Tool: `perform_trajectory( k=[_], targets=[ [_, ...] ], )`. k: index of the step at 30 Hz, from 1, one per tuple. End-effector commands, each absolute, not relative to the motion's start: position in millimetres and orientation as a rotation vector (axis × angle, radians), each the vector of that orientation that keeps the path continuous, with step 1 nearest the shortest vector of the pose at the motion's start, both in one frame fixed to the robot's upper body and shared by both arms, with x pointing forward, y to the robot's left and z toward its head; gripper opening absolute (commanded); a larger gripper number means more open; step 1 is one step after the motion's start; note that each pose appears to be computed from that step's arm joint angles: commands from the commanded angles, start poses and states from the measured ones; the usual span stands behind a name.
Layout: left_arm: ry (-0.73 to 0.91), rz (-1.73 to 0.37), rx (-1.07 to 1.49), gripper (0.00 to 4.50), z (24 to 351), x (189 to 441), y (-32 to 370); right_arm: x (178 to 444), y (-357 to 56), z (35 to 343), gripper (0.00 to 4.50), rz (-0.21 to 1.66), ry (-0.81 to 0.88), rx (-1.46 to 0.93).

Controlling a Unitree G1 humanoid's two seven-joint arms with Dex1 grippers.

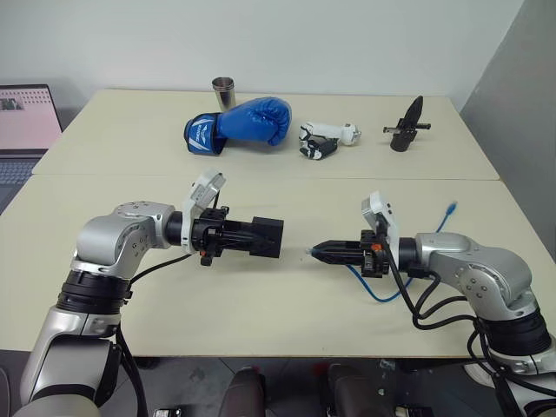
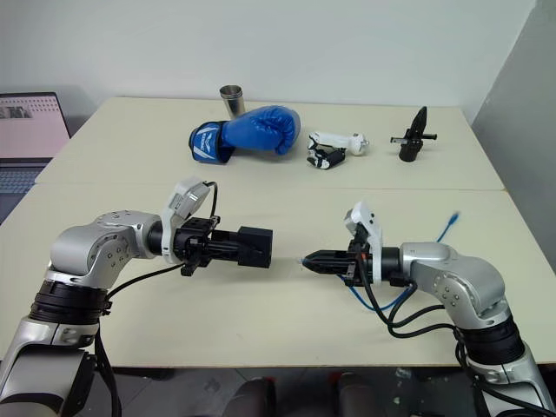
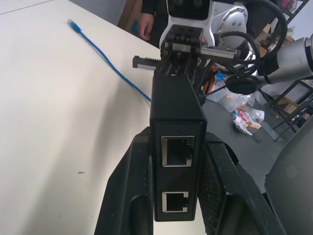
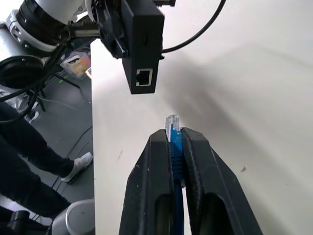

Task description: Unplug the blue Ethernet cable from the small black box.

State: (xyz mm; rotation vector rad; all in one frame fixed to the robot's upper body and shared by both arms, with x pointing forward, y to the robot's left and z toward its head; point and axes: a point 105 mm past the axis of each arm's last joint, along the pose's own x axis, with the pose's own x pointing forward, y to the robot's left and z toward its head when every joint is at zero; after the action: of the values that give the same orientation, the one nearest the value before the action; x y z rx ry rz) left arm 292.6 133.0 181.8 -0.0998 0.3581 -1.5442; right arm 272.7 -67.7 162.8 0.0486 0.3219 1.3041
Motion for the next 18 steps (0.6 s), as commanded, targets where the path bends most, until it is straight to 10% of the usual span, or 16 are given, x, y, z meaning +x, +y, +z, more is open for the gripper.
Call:
perform_trajectory(
  k=[1, 10, 14, 18],
  targets=[
    [0.313, -1.531, -0.057, 0.80, 191.3, 292.9, 137.5, 288.4, -76.4, 176.2, 0.02, 1.227, 0.223, 0.018],
    [0.235, -1.405, 0.001, 0.80, 185.0, 302.7, 136.3, 415.3, -191.6, 145.2, 0.02, 0.422, 0.147, -0.220],
    [0.203, -1.383, 0.024, 0.80, 183.3, 303.3, 131.2, 430.0, -221.2, 125.2, 0.02, 0.266, 0.191, -0.252],
    [0.174, -1.345, 0.058, 0.80, 181.9, 306.5, 130.2, 429.7, -218.0, 127.9, 1.08, 0.297, 0.170, -0.227]
  ],
)
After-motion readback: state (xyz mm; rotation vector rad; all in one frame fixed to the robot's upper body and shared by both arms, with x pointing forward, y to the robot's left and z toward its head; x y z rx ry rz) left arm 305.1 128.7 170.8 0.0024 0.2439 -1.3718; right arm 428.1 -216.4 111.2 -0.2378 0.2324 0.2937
